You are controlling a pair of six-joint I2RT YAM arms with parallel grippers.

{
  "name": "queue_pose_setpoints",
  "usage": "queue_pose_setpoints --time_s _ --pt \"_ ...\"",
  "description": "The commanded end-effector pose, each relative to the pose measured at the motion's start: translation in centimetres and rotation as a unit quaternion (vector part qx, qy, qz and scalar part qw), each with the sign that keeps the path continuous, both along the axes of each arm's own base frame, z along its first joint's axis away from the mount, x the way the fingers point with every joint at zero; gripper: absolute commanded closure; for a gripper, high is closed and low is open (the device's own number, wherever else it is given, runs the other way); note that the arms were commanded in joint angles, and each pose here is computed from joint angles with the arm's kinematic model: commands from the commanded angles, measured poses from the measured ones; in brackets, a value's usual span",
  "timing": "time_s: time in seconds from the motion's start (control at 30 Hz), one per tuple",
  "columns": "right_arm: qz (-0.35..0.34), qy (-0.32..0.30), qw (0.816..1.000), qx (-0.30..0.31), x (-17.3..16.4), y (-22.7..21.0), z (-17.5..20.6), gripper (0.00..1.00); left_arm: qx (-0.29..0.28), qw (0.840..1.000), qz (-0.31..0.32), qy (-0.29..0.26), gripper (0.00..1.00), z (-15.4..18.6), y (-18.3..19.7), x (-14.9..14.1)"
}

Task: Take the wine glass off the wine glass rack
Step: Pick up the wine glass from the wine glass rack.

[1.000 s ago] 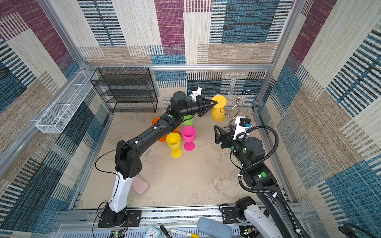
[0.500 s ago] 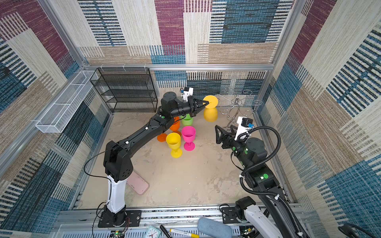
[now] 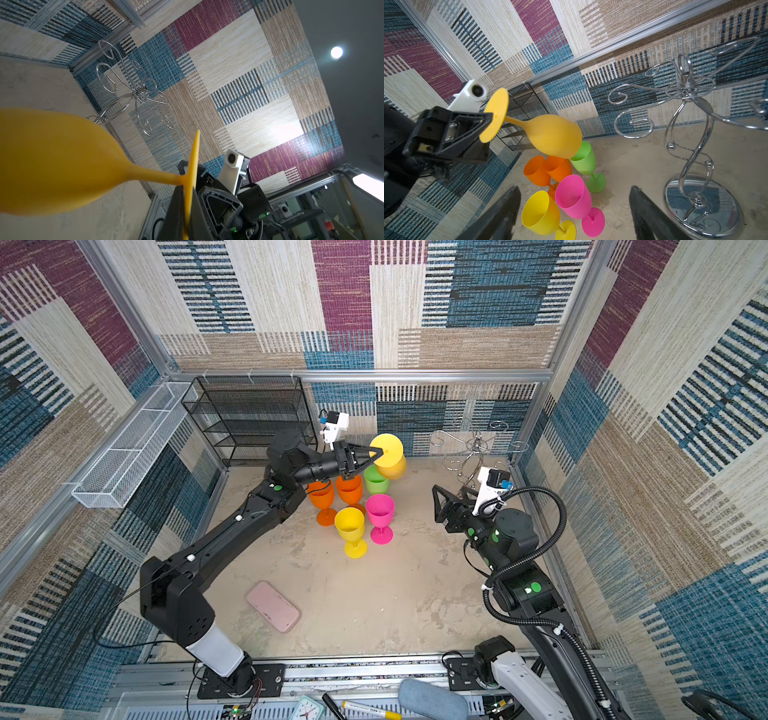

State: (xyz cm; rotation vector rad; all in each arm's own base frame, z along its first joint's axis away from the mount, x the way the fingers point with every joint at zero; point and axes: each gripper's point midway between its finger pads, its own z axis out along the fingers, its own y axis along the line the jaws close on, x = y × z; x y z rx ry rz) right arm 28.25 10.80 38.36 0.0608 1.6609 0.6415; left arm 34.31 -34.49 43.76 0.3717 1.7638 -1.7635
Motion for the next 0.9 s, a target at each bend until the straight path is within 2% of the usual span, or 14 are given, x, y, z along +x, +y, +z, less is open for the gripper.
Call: queue_pose_setpoints --time_s 0.0,0.13,0.23,0.33,0.43,0.5,0.73,0.87 --pt "0.02 0.013 0.999 0.03 -0.1 0.8 0.3 0.17 0.087 0.989 0.005 -0.116 1.0 -1.0 1.6 -2.8" --pt "0.034 0.028 0.996 0.082 -0.5 1.3 0.6 0.18 0.187 0.96 0.066 -0.199 1.0 -3.0 4.1 -4.0" --pt "0.043 0.049 0.99 0.125 -0.6 1.7 0.7 0.21 0.267 0.92 0.103 -0.27 1.0 -4.7 4.9 -4.7" --pt "0.058 0.082 0.982 0.16 -0.3 2.6 0.5 0.22 0.321 0.873 0.104 -0.351 1.0 -5.5 3.7 -6.0" --pt "0.071 0.112 0.971 0.199 -0.1 3.3 0.2 0.23 0.376 0.812 0.103 -0.435 1.0 -6.2 1.6 -6.9" --pt "0.071 0.131 0.962 0.229 0.0 3.5 -0.1 0.24 0.411 0.762 0.113 -0.488 1.0 -6.7 0.5 -6.8" --pt "0.071 0.165 0.943 0.28 -0.2 3.6 -0.4 0.24 0.474 0.645 0.138 -0.583 1.0 -8.0 -1.9 -6.1" --pt "0.073 0.197 0.926 0.312 -0.5 3.9 -1.0 0.24 0.504 0.551 0.18 -0.64 1.0 -8.1 -3.0 -5.4"
